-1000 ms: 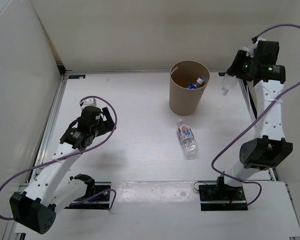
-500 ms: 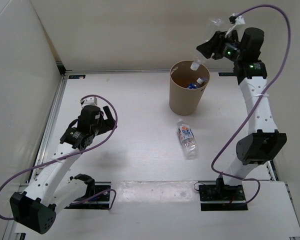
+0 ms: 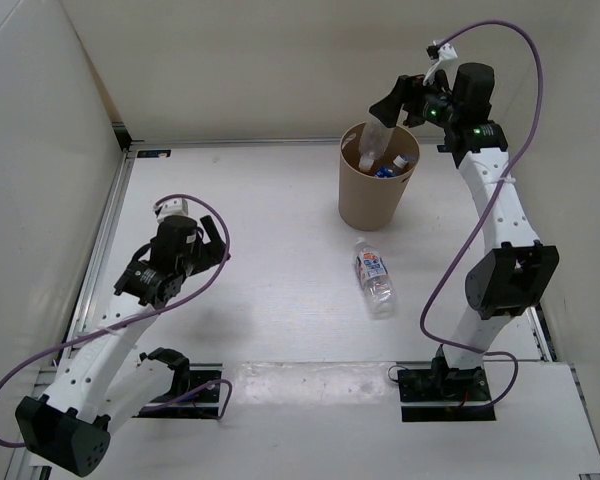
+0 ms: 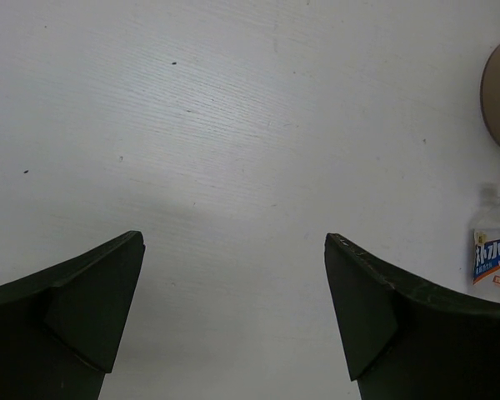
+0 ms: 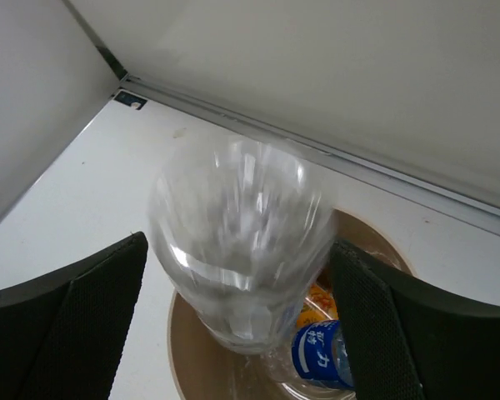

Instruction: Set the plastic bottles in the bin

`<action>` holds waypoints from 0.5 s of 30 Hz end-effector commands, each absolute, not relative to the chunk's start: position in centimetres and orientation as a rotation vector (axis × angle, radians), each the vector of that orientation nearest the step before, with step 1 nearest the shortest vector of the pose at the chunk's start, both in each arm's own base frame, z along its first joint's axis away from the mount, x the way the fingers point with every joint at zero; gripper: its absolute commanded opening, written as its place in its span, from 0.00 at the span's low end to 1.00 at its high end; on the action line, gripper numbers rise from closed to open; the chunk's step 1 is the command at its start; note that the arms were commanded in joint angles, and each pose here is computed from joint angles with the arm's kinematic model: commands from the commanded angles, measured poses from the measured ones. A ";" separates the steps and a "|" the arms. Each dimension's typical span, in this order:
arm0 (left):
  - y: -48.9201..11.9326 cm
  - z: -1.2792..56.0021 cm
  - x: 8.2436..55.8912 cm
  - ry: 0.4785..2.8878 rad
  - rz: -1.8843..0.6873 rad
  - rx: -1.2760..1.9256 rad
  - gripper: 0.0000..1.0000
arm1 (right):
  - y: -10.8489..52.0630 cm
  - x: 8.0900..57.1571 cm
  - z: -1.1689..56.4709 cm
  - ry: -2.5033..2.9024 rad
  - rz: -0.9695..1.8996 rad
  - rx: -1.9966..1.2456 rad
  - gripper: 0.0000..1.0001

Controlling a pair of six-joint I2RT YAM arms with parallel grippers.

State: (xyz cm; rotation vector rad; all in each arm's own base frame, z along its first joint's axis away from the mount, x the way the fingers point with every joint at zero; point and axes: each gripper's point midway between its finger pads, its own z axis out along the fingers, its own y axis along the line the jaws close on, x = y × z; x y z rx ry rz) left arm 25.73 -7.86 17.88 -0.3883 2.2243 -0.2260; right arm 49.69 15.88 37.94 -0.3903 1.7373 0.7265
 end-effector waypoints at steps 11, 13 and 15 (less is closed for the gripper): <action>-7.5 17.2 25.5 2.221 -0.208 -0.390 1.00 | 13.8 44.5 48.7 1.515 0.545 -0.434 0.90; -7.5 17.1 25.5 2.214 -0.208 -0.386 1.00 | 15.4 42.7 46.7 1.547 0.614 -0.517 0.90; -7.4 16.6 25.3 2.220 -0.201 -0.378 1.00 | 16.8 39.3 45.3 1.556 0.675 -0.616 0.90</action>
